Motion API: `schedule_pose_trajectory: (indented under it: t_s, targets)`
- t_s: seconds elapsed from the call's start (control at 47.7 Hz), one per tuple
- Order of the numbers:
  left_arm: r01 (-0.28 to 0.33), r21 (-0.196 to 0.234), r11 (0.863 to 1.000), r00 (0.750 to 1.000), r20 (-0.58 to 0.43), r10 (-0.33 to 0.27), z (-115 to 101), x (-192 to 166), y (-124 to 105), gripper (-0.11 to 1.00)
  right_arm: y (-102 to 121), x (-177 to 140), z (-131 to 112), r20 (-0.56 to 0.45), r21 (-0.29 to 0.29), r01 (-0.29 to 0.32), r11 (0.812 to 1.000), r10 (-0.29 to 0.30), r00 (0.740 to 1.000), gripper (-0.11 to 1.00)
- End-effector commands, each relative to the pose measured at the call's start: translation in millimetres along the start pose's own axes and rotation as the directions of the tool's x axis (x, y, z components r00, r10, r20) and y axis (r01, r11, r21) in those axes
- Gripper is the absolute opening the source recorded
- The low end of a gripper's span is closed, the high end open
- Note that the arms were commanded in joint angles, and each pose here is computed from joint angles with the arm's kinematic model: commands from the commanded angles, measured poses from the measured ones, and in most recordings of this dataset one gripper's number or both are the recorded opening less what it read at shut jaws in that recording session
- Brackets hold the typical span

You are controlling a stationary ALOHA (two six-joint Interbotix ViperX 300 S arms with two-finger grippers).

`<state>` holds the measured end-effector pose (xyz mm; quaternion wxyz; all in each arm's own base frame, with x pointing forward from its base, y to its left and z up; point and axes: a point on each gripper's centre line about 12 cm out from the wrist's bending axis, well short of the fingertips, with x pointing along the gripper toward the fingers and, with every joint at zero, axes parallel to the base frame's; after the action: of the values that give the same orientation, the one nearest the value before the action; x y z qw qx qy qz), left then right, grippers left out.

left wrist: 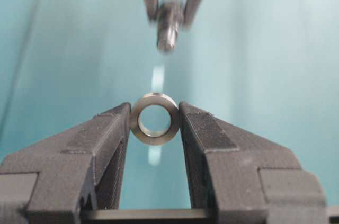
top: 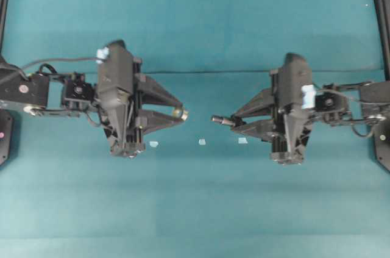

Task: Insert the washer onto the shaft with both hands.
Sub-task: 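Lift both objects and rotate them to face each other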

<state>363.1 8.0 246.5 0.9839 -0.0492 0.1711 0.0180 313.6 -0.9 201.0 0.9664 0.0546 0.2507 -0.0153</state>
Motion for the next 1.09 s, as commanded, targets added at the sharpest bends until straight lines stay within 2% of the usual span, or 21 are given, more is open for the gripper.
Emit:
schedule_pose_trajectory:
  t_s: [0.0, 0.273, 1.07]
  targets:
    - [0.0, 0.0, 1.0, 0.997, 0.079, 0.0, 17, -6, 2, 0.36, 1, -7, 12, 0.066, 0.014, -0.007, 1.0, 0.006, 0.998, 0.0]
    - [0.005, 0.001, 1.0, 0.993, 0.119, -0.005, 26, -9, 0, 0.36, 2, -10, 19, 0.122, 0.016, -0.014, 1.0, 0.012, 0.992, 0.0]
    - [0.014, 0.004, 1.0, 0.988, 0.154, -0.015, 44, 1, -4, 0.36, 0, -9, 23, 0.142, 0.016, -0.009, 1.0, 0.007, 0.99, 0.0]
